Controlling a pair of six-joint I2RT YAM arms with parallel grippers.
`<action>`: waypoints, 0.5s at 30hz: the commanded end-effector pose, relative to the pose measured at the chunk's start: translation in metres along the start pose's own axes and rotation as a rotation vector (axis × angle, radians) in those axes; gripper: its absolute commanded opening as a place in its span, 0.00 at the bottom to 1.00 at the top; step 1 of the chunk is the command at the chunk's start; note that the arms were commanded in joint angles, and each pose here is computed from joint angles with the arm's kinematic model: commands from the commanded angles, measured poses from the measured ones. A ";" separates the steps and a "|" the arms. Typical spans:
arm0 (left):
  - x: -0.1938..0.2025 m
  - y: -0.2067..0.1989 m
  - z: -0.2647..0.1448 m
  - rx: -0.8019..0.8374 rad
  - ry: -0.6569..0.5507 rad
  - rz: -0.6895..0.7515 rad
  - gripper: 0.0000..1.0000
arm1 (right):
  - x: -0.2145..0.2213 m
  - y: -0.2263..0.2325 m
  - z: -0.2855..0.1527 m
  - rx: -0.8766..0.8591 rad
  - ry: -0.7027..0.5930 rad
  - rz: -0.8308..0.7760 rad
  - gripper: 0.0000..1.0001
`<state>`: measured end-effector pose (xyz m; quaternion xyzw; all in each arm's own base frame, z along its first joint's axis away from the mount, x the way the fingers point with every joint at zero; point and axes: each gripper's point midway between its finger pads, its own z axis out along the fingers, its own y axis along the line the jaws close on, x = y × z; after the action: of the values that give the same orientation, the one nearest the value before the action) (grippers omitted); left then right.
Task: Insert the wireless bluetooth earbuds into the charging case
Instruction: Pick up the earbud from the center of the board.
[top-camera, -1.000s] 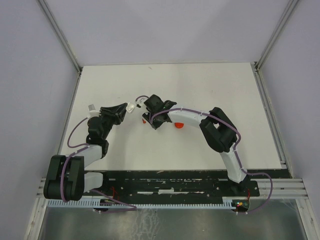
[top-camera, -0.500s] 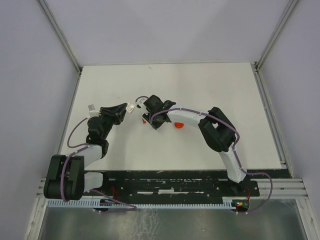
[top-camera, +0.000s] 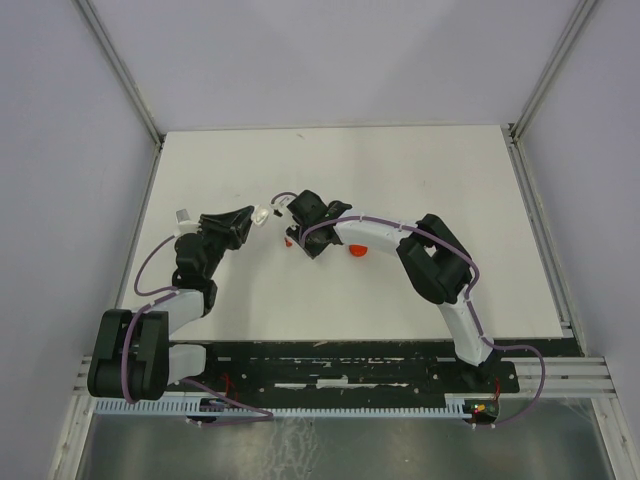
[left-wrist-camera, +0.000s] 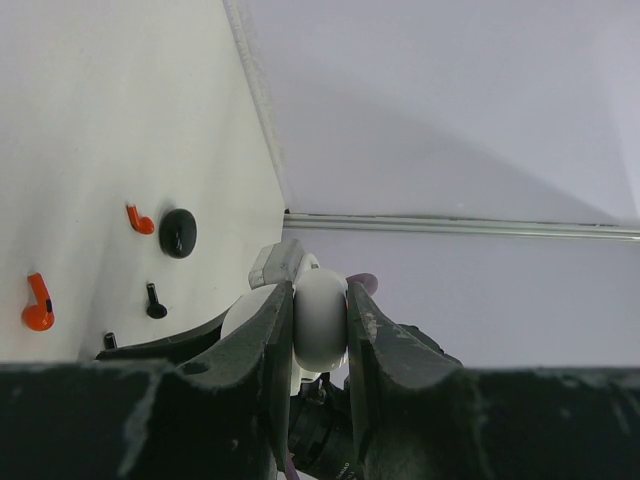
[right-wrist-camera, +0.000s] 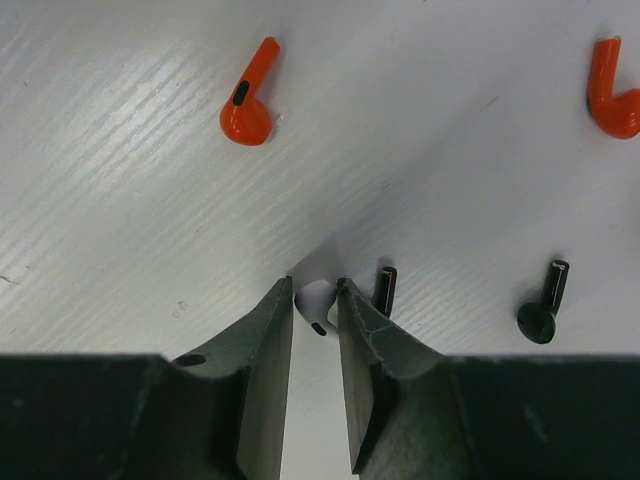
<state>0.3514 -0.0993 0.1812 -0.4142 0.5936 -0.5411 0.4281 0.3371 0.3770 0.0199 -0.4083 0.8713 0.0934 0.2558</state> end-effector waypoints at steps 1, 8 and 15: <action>0.001 -0.007 -0.001 0.038 0.010 0.048 0.03 | -0.015 -0.003 -0.003 0.022 -0.036 -0.011 0.31; 0.002 -0.006 -0.001 0.033 0.016 0.052 0.03 | -0.023 -0.007 -0.009 0.037 -0.063 -0.001 0.13; 0.005 -0.004 0.001 0.026 0.039 0.060 0.03 | -0.055 -0.017 -0.048 0.027 -0.256 0.088 0.09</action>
<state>0.3502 -0.1020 0.1790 -0.4097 0.5993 -0.5427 0.4225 0.3436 0.3746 0.0243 -0.3953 0.8709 0.0938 0.2764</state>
